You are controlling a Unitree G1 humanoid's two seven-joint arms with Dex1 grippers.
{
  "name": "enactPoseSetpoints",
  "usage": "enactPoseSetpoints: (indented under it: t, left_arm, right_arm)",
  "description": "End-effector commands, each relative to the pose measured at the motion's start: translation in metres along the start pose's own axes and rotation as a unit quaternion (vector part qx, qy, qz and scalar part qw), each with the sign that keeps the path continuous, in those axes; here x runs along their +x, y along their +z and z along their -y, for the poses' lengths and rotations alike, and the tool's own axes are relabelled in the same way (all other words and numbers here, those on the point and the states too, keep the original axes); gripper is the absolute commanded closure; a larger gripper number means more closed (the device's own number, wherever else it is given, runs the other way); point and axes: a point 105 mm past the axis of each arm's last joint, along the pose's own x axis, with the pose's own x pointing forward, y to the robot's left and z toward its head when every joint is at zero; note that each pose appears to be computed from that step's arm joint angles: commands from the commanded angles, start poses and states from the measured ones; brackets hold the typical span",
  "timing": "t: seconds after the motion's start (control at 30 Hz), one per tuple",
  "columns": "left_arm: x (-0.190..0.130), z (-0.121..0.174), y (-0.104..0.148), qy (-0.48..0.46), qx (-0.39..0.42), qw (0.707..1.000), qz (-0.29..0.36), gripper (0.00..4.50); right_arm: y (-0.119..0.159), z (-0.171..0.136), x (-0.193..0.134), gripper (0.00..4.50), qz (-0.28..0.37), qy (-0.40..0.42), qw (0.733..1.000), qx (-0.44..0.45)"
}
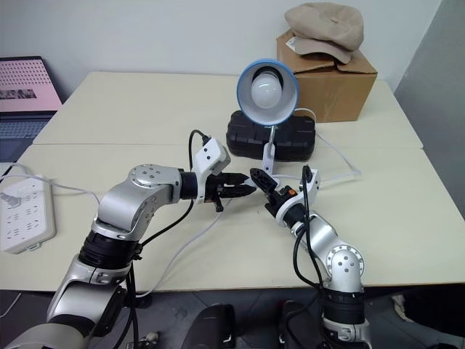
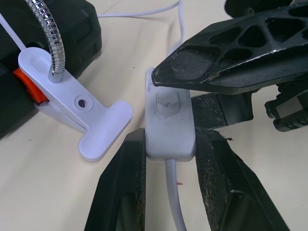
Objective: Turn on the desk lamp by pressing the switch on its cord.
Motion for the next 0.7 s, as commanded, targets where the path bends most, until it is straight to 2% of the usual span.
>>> enactPoseSetpoints:
  t: [0.03, 0.4, 0.47, 0.53, 0.7]
  left_arm:
    - [-0.0020, 0.0055, 0.0181, -0.008, 0.036, 0.999, 0.014, 3.41]
    - [-0.0029, 0.0040, 0.0163, -0.005, 0.042, 0.999, 0.010, 3.41]
    - [-0.0028, 0.0032, 0.0162, -0.003, 0.043, 0.999, 0.010, 3.41]
    - [-0.0027, 0.0032, 0.0163, -0.003, 0.043, 0.999, 0.010, 3.41]
    - [-0.0022, 0.0042, 0.0169, -0.004, 0.040, 0.999, 0.013, 3.41]
  right_arm:
    - [-0.0070, -0.0138, 0.0021, 0.82, -0.012, 0.029, 0.999, 0.013]
    - [-0.0064, -0.0144, 0.0031, 3.40, -0.010, 0.031, 0.999, 0.020]
    - [-0.0058, -0.0150, 0.0029, 3.76, -0.009, 0.034, 0.999, 0.023]
    - [-0.0056, -0.0154, 0.0025, 3.98, -0.010, 0.037, 0.999, 0.029]
    - [-0.0024, -0.0185, -0.0013, 4.00, -0.004, 0.051, 0.998, 0.044]
